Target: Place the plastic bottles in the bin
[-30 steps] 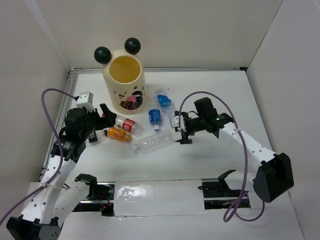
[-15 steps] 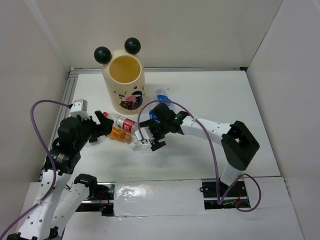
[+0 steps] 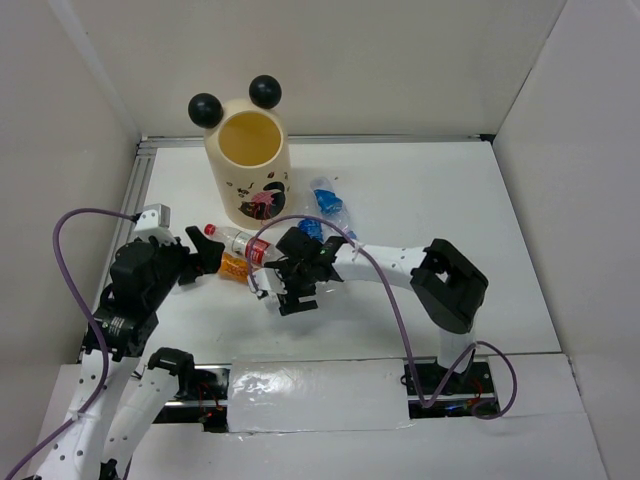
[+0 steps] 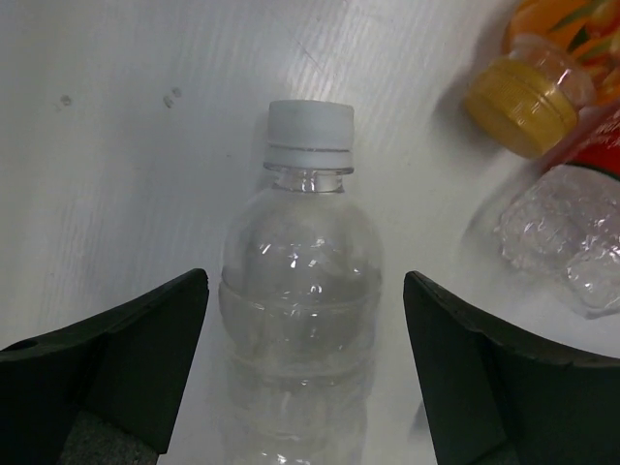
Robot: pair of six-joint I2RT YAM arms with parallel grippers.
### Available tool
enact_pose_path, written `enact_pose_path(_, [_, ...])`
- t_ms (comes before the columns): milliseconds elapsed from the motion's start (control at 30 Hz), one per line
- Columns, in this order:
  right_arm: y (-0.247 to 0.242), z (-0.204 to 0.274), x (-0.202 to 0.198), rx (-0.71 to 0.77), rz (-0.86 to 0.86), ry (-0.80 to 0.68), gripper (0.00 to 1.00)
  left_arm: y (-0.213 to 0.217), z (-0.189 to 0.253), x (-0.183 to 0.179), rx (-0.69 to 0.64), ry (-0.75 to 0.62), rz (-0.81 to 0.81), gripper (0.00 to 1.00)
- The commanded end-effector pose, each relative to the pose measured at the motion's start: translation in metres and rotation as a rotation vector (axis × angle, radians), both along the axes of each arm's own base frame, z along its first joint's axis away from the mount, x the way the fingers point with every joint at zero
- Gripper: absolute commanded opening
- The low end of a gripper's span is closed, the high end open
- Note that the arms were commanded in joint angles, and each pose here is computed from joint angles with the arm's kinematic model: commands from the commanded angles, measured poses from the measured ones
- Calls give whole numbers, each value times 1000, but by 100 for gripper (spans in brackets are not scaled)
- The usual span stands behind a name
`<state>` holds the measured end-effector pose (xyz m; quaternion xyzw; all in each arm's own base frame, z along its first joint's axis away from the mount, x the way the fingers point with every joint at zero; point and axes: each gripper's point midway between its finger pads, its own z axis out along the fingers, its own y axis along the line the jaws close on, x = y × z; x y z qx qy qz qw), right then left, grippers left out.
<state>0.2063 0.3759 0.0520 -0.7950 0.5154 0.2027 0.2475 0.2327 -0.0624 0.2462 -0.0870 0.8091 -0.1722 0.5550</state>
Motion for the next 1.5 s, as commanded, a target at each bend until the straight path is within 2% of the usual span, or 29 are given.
enact_pose_path(0, [-6, -13, 5, -89, -110, -17, 88, 2, 2, 2, -8, -13, 14, 99])
enact_pose_path(167, [-15, -31, 5, -208, -150, -14, 85, 2, 4, 1, -10, -22, 14, 99])
enact_pose_path(233, [-19, -35, 0, -226, -145, -17, 77, 2, 6, 0, -12, -31, 14, 99])
enact_pose_path(333, [-17, -27, -5, -205, -131, 4, 59, 3, 6, 0, -3, -32, 11, 99])
enact_pose_path(367, [-13, -9, -2, -161, -125, 10, 41, 3, 6, 0, -3, -32, 11, 99])
enact_pose_path(400, [-7, 5, -7, -114, -95, 51, 28, 3, 10, -1, -5, -41, 11, 99])
enact_pose_path(433, [-2, 36, -7, -62, -74, 58, 17, 3, 10, -1, -5, -42, 11, 99])
enact_pose_path(467, [2, 60, -12, 9, -28, 127, 14, 3, 10, -1, -5, -42, 11, 99])
enact_pose_path(500, [-3, 79, -16, 36, -5, 167, 14, 1, 12, -2, -10, -51, 3, 99])
enact_pose_path(533, [5, 127, -8, 148, 28, 131, 14, 1, 12, -2, -10, -52, 2, 99])
enact_pose_path(600, [0, 181, 4, 298, 65, 151, 14, 1, 12, -2, -10, -52, 2, 99])
enact_pose_path(633, [0, 225, 16, 402, 77, 89, 14, 3, 14, -3, -28, -57, 20, 99])
enact_pose_path(667, [-9, 246, 37, 467, 50, 43, 12, 4, 17, -2, -38, -65, 37, 99])
enact_pose_path(733, [-13, 286, 54, 588, 60, -42, 2, 8, 15, -1, -60, -53, 72, 99])
enact_pose_path(767, [-11, 320, 70, 702, 68, -154, 0, 16, 11, 1, -105, -24, 154, 99])
enact_pose_path(833, [-19, 347, 91, 815, 88, -251, 0, 22, 5, 0, -154, 19, 227, 99])
enact_pose_path(867, [-14, 368, 101, 894, 113, -331, 3, 21, 2, 2, -225, 44, 269, 99])
enact_pose_path(933, [-5, 385, 107, 953, 157, -371, 3, 19, -7, 2, -287, 85, 300, 98])
enact_pose_path(1000, [11, 403, 116, 999, 218, -409, 8, 8, -18, 3, -351, 132, 287, 98])
enact_pose_path(1133, [43, 427, 125, 1086, 240, -404, 8, 1, -26, 4, -393, 157, 268, 96])
enact_pose_path(1167, [46, 442, 130, 1138, 242, -444, 8, 2, -24, 3, -393, 146, 275, 96])
enact_pose_path(1200, [55, 439, 141, 1164, 197, -365, 8, 5, -29, 2, -404, 166, 307, 96])
enact_pose_path(1233, [59, 443, 150, 1194, 165, -352, 8, 8, -34, -1, -411, 177, 327, 98])
enact_pose_path(1300, [66, 452, 153, 1255, 148, -241, 8, 18, -43, -5, -431, 210, 417, 100])
enact_pose_path(1367, [75, 456, 172, 1291, 142, -202, 8, 21, -53, -12, -487, 261, 491, 100])
enact_pose_path(1467, [79, 454, 179, 1330, 138, -196, 11, 24, -65, -16, -493, 304, 533, 100])
